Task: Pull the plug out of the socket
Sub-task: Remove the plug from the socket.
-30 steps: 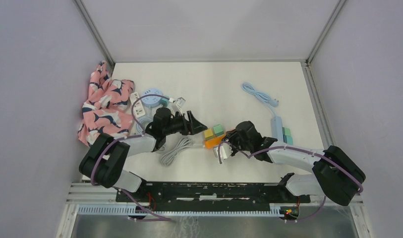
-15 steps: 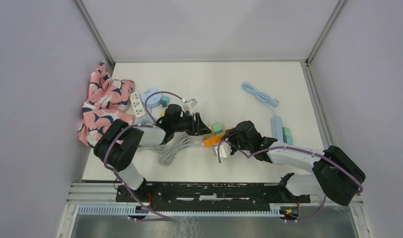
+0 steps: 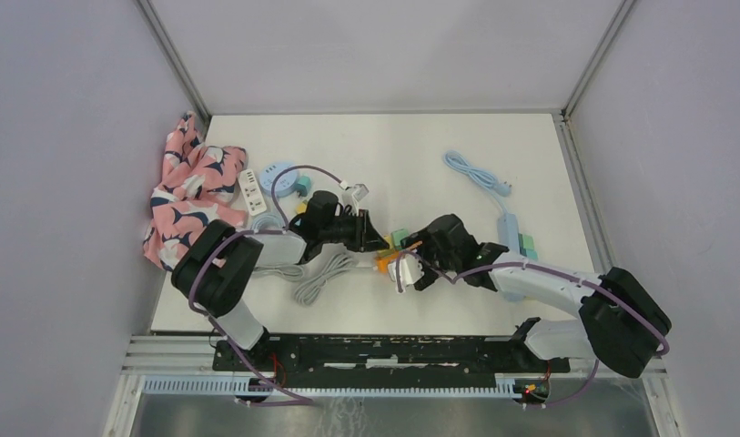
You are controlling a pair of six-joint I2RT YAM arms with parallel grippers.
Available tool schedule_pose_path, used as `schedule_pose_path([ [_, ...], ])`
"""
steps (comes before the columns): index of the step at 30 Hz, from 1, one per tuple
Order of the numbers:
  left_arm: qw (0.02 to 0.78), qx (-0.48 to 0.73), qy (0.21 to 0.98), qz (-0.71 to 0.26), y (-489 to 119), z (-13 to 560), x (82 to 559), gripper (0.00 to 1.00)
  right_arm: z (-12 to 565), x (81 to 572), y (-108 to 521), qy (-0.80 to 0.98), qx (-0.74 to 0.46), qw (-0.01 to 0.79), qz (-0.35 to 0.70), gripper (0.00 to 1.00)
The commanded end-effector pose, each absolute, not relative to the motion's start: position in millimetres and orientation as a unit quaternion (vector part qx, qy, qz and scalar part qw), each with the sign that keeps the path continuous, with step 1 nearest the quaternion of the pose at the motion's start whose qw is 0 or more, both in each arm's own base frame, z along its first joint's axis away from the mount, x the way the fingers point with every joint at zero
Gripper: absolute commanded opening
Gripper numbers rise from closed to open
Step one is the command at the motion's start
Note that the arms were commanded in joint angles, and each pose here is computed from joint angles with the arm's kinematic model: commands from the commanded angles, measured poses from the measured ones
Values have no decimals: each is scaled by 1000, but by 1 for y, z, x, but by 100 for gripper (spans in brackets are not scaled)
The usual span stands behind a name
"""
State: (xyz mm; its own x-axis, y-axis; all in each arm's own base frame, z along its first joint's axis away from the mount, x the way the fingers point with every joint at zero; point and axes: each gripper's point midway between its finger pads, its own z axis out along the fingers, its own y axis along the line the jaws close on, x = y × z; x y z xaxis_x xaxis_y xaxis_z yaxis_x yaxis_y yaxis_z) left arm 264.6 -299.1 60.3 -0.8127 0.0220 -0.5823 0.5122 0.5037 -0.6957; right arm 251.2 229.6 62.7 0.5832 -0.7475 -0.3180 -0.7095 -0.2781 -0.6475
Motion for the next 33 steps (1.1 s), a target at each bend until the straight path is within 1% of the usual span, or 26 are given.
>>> schedule_pose_path([
  [1, 337, 225, 811, -422, -301, 90, 272, 3, 103, 238, 246, 465, -792, 392, 57, 87],
  [2, 344, 233, 812, -409, -299, 91, 272, 3, 102, 226, 240, 470, -797, 370, 83, 94],
  [3, 350, 243, 812, -399, -300, 93, 271, 3, 104, 217, 238, 473, -798, 357, 110, 99],
  [5, 359, 259, 811, -384, -300, 97, 271, 3, 113, 203, 232, 476, -797, 336, 158, 100],
  [8, 360, 284, 807, -372, -304, 95, 266, 3, 136, 191, 230, 490, -777, 329, 219, 100],
  [13, 367, 334, 795, -350, -316, 91, 253, 3, 170, 192, 229, 538, -716, 332, 295, 100],
  [16, 386, 369, 778, -331, -320, 90, 245, 3, 184, 197, 228, 562, -679, 339, 329, 100],
  [19, 407, 398, 751, -336, -326, 96, 233, 3, 191, 199, 226, 574, -655, 341, 353, 100],
  [22, 446, 422, 712, -341, -334, 105, 223, 3, 197, 205, 221, 586, -632, 351, 366, 100],
  [27, 491, 446, 665, -344, -342, 104, 218, 3, 194, 217, 211, 606, -608, 359, 365, 100],
  [33, 509, 456, 640, -352, -349, 102, 214, 3, 169, 205, 208, 566, -653, 344, 368, 100],
])
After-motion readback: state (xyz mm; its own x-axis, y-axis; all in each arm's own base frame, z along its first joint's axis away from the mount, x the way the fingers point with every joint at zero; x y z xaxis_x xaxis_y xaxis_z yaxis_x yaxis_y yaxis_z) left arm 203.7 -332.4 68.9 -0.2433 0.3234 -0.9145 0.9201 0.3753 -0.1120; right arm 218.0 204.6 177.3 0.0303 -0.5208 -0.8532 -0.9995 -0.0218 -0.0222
